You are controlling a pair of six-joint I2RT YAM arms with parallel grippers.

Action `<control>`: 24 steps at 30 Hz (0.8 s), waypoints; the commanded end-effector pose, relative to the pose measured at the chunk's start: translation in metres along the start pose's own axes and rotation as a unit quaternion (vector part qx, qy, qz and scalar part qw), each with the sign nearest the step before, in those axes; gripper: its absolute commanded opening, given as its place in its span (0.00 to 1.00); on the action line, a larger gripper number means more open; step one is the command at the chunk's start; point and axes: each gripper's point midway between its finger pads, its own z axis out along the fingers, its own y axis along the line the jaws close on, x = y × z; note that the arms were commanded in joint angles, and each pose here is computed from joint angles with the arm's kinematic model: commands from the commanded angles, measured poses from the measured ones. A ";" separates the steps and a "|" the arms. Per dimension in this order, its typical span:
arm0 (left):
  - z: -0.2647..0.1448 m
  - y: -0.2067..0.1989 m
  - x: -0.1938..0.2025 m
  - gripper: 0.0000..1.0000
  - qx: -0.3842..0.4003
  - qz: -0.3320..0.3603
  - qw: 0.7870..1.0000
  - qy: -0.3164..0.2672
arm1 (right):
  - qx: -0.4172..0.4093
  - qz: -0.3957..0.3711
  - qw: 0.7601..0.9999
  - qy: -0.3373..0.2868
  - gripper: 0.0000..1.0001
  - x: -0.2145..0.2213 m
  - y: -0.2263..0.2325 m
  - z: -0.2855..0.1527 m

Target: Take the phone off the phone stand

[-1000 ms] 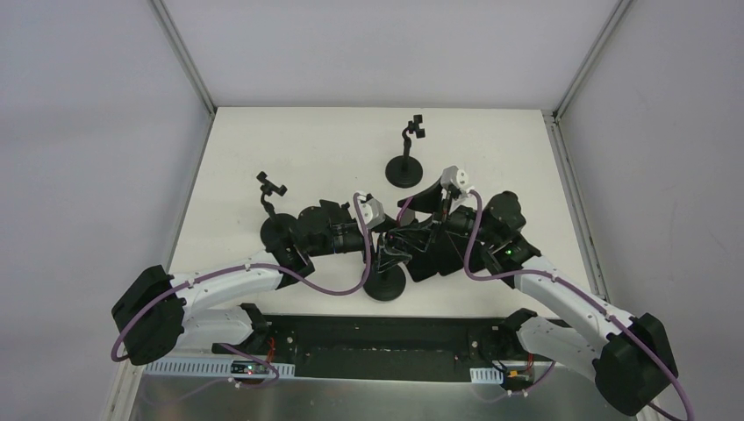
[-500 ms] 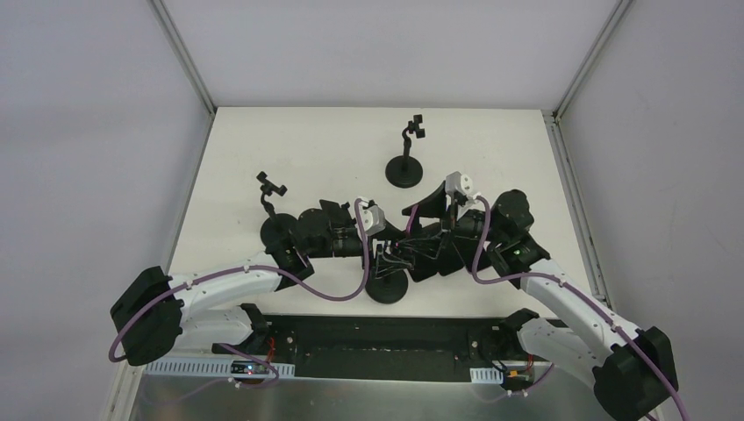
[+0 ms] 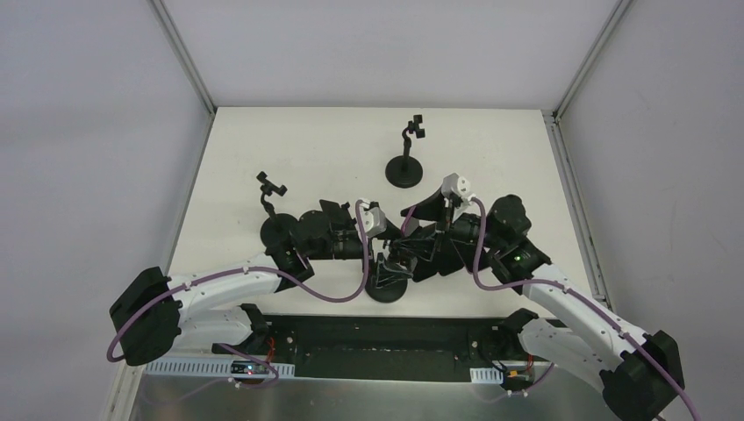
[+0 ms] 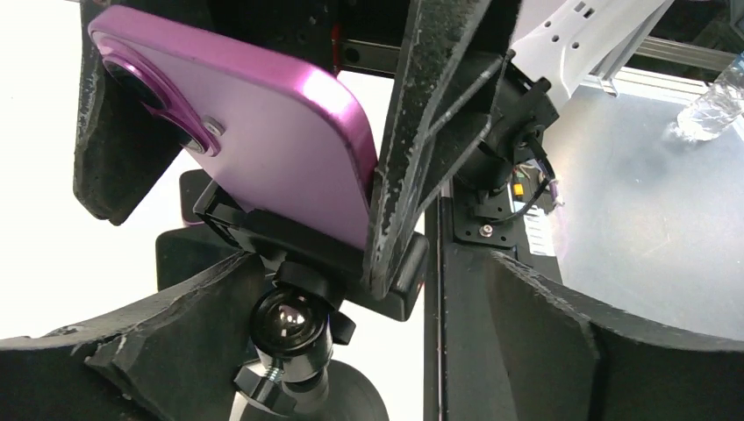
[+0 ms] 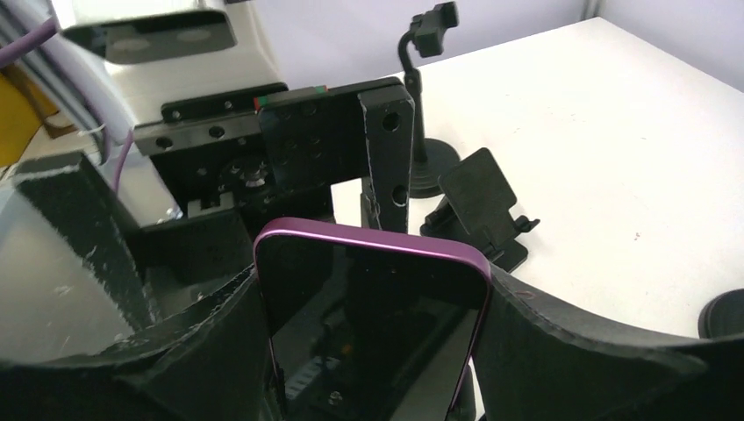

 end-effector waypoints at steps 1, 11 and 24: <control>-0.003 -0.064 0.007 0.99 0.121 -0.042 0.991 0.025 | 0.243 0.007 0.970 0.024 0.00 0.032 -0.079 -0.016; -0.002 -0.054 -0.007 0.99 0.088 -0.028 0.996 0.002 | 0.315 0.039 0.948 0.005 0.00 0.032 -0.072 -0.013; 0.000 -0.037 -0.008 0.51 0.042 -0.026 0.999 -0.005 | 0.337 0.054 0.940 -0.005 0.00 0.034 -0.066 -0.013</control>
